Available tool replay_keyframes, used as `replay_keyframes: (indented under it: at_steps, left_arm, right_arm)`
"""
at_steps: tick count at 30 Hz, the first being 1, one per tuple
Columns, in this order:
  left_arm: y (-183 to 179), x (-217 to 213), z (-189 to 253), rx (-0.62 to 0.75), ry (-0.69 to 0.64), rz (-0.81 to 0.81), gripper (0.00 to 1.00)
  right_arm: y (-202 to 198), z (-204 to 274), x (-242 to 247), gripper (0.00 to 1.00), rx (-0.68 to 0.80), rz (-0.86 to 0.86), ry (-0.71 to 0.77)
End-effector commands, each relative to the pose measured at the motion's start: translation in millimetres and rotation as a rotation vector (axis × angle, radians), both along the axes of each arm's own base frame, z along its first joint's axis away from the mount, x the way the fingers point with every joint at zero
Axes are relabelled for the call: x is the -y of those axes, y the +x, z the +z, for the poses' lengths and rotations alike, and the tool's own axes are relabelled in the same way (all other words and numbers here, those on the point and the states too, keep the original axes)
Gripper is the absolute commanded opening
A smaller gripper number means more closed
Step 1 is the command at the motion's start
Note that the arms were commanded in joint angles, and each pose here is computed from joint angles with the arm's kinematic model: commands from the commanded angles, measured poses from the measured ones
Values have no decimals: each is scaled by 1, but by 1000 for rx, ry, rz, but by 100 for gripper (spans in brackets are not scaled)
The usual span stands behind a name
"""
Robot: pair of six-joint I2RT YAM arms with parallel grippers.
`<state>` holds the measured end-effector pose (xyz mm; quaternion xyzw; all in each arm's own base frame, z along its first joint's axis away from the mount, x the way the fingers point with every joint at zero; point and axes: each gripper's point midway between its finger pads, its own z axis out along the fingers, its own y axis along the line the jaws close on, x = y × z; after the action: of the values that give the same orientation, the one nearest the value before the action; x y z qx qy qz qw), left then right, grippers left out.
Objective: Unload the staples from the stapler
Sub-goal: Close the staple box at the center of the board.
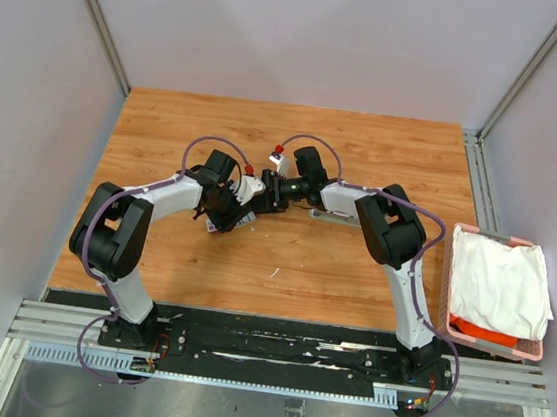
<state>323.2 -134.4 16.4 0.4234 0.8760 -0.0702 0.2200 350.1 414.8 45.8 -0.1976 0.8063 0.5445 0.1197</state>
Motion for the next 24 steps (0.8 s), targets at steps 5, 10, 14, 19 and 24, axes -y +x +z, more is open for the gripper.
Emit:
replay_keyframes:
  at_steps: [5,10,14,19,24]
  left_arm:
    - [-34,-10,-27,-124,59,-35,57]
    - [-38,-11,-27,-150,64,-17,57]
    - [-46,-12,-27,-175,64,-23,56]
    - [-50,-12,-27,-194,63,-23,52]
    - [-53,-13,-27,-204,67,-30,50]
  right_arm:
    - [-16,-31,13,66,-87,-17,-100]
    - [-15,-30,14,66,-79,-24,-106]
    - [-16,-27,14,67,-65,-25,-108]
    - [-15,-27,15,67,-60,-27,-110]
    - [-16,-27,16,67,-55,-29,-112]
